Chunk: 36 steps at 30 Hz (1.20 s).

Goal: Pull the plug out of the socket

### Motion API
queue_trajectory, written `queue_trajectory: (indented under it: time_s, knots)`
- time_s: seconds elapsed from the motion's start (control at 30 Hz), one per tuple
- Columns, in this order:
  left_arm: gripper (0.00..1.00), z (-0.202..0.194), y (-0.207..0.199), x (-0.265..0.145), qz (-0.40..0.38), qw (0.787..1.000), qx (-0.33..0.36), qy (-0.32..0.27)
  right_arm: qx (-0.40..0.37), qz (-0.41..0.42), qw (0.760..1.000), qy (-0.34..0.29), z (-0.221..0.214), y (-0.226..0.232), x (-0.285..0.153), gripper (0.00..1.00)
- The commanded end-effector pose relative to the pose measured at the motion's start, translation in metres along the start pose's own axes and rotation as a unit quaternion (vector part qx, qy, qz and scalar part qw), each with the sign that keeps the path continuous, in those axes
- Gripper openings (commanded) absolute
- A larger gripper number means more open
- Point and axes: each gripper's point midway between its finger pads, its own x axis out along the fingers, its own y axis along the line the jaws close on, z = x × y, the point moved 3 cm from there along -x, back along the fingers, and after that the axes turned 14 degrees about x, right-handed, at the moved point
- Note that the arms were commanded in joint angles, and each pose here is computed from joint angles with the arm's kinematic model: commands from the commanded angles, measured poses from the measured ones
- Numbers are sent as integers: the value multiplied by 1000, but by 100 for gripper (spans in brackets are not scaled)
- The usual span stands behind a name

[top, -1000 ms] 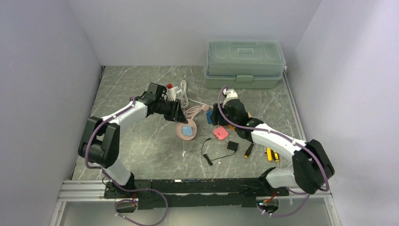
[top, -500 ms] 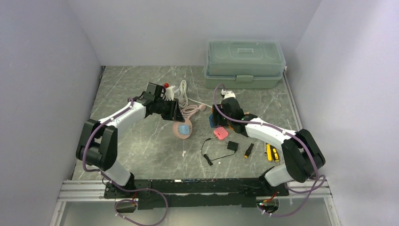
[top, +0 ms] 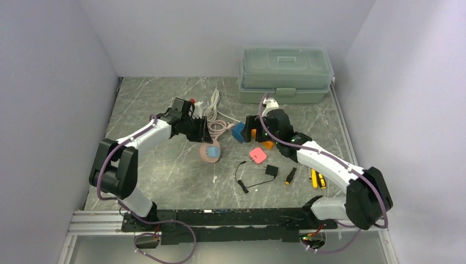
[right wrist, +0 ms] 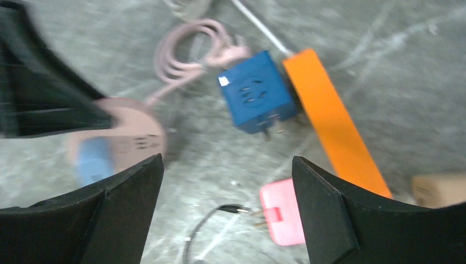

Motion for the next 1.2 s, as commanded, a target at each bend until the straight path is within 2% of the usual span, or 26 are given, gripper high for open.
queue_trajectory:
  time_s: [0.0,0.13,0.27,0.4,0.6,0.7,0.93,1.07,1.17]
  knots:
    - [0,9,-1,4,22,1000,3,-8,25,155,988,-1,8,62,-23,88]
    - [0,10,-2,7,23,1000,-5,-8,46,203,978,31,-16,96,-30,81]
    - [0,11,-5,7,12,1000,-9,-11,55,197,977,62,-44,113,-21,76]
    - [0,12,-8,4,9,1000,-8,-15,66,214,971,84,-62,119,-12,77]
    - [0,13,-11,3,1,1000,-8,-18,48,188,976,101,-77,115,10,79]
    - [0,13,-11,3,1,1000,-8,-19,46,198,973,110,-82,119,16,69]
    - [0,14,-12,2,-3,1000,-7,-20,49,224,966,122,-92,128,25,62]
    - [0,15,-13,2,-6,1000,-4,-22,47,222,967,114,-90,128,30,54]
    - [0,16,-14,1,-10,1000,-2,-23,41,216,970,104,-86,129,33,39]
